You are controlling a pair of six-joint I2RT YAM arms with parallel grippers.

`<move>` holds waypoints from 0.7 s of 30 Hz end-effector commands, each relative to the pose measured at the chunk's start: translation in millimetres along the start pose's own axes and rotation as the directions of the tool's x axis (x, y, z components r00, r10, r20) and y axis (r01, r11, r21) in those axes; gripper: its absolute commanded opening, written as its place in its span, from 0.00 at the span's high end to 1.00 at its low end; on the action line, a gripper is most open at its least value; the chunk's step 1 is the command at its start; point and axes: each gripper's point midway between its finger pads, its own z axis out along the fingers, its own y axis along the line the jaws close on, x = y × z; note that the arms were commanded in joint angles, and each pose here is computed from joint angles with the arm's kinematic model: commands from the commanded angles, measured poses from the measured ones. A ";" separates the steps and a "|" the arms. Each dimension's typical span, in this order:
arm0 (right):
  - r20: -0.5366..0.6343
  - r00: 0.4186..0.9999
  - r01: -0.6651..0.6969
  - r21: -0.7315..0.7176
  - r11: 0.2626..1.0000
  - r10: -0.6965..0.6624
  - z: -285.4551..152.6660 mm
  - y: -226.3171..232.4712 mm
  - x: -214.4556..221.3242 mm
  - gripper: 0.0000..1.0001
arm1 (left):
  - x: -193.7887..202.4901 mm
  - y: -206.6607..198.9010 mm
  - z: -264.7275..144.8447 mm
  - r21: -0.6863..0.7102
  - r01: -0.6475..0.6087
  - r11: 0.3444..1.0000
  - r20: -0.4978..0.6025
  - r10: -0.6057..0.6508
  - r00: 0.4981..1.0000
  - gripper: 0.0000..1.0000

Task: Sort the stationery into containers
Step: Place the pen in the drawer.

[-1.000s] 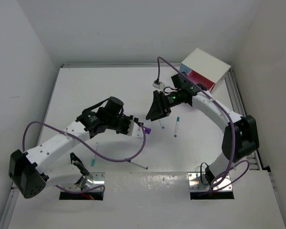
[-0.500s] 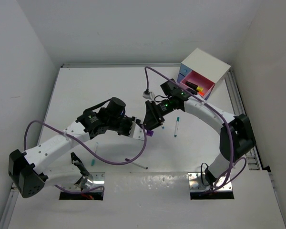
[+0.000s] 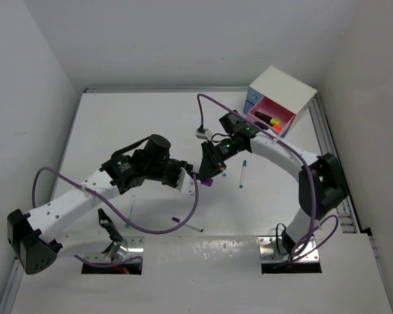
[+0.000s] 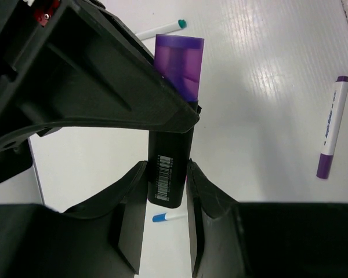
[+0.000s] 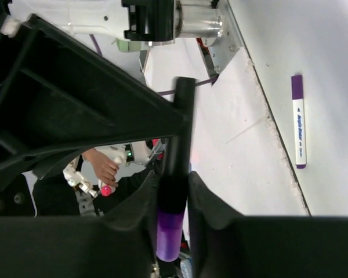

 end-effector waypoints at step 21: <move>0.146 0.778 0.224 0.844 0.488 -0.611 -335.9 -82.6 -148.8 1.00 | 63.9 69.2 -42.2 -0.388 0.626 0.676 0.036 -0.668 0.743 0.00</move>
